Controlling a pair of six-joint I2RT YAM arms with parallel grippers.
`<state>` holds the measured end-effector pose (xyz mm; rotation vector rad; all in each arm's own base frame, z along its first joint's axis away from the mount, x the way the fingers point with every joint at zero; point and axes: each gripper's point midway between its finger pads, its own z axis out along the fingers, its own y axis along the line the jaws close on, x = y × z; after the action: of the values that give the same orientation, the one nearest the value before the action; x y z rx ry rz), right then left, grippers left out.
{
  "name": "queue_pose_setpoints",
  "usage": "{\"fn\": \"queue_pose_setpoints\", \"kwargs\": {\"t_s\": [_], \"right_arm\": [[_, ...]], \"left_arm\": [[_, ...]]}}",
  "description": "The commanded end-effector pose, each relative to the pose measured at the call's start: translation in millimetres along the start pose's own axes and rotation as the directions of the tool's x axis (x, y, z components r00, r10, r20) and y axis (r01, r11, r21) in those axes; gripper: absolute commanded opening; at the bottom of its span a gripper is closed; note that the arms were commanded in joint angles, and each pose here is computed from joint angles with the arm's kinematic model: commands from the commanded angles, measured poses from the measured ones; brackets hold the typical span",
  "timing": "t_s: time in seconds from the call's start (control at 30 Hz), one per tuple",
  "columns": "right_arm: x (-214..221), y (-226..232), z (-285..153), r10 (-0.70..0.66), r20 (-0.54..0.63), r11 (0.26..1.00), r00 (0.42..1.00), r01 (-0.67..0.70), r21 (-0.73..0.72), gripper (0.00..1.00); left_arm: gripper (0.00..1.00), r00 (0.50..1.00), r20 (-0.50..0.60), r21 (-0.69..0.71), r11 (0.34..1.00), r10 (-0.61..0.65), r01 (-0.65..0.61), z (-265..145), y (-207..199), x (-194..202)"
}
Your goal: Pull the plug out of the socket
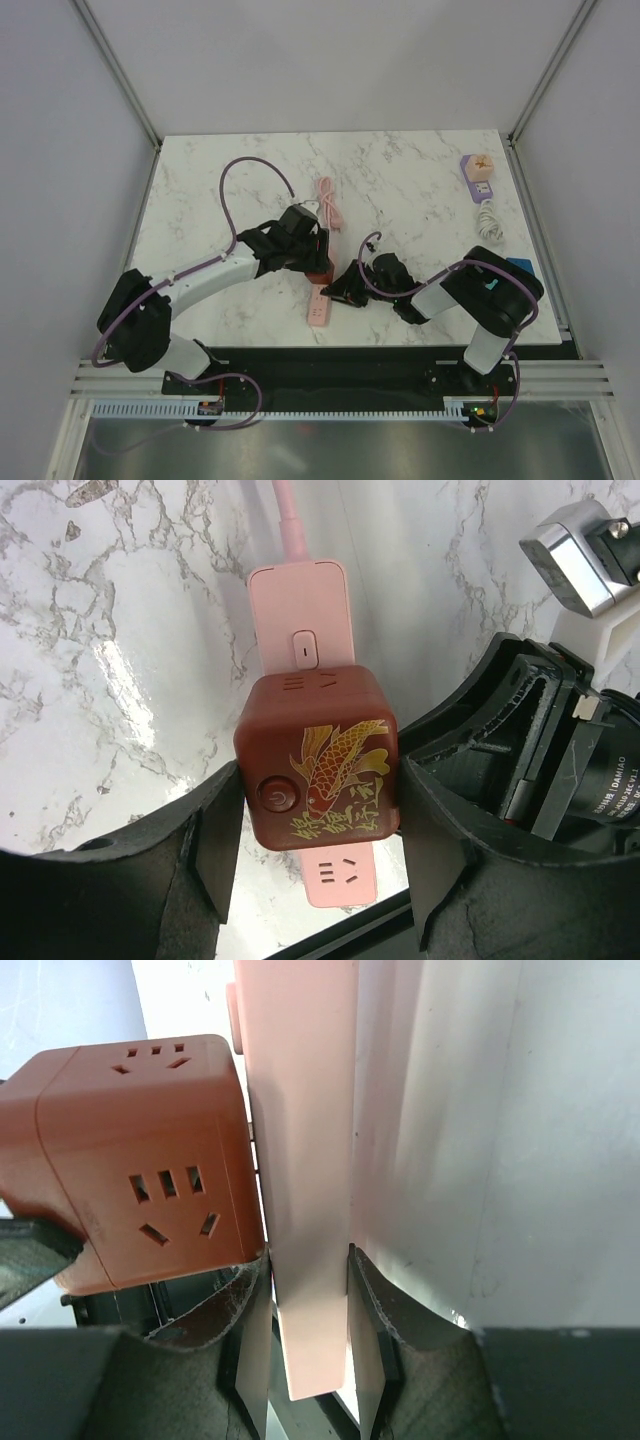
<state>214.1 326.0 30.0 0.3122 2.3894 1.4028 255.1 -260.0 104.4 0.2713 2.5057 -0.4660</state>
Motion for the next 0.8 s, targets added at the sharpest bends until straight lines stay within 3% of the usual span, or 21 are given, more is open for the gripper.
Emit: {"fn": "queue_pose_setpoints", "kwargs": {"t_s": [0.0, 0.23, 0.47, 0.53, 0.57, 0.6, 0.63, 0.77], "right_arm": [[-5.3, -60.0, -8.9, 0.040, 0.074, 0.976, 0.996, -0.055, 0.210, 0.00], [-6.1, -52.9, -13.5, 0.098, 0.075, 0.986, 0.992, -0.107, 0.130, 0.00], [-10.6, -59.7, -9.7, 0.059, 0.082, 0.982, 0.995, -0.073, 0.177, 0.00], [-10.8, -67.2, -12.7, 0.020, 0.079, 0.971, 0.997, -0.038, 0.235, 0.00], [-14.0, -63.3, -10.6, 0.000, 0.082, 0.971, 0.997, -0.020, 0.240, 0.00], [-13.9, -71.3, -12.8, -0.011, 0.083, 0.958, 0.996, -0.013, 0.286, 0.00], [-16.5, -72.2, -13.4, -0.032, 0.084, 0.954, 0.996, 0.005, 0.300, 0.00], [-21.2, -70.0, -13.6, -0.046, 0.094, 0.951, 0.995, 0.015, 0.310, 0.00]], "left_arm": [[0.02, 1.000, -0.002, -0.005, 1.000, -0.009, 0.009, -4.2, 10.5, -12.0], [0.02, 1.000, -0.006, 0.007, 1.000, -0.016, 0.016, -2.2, 33.8, 15.4], [0.02, 0.999, 0.048, 0.033, 0.999, 0.001, -0.002, -12.7, 25.1, -7.2], [0.02, 0.996, 0.071, 0.006, 0.998, 0.059, -0.059, -21.0, 8.9, -20.6], [0.02, 0.996, 0.013, -0.059, 0.994, 0.093, -0.092, -18.8, 13.2, -8.7], [0.02, 0.990, 0.062, -0.126, 0.985, 0.127, -0.118, -25.5, 10.1, -27.4], [0.02, 0.985, 0.041, -0.144, 0.976, 0.171, -0.163, -24.9, 0.8, -21.1], [0.02, 0.991, 0.019, -0.151, 0.980, 0.136, -0.131, -25.2, 3.0, -18.7]]}}
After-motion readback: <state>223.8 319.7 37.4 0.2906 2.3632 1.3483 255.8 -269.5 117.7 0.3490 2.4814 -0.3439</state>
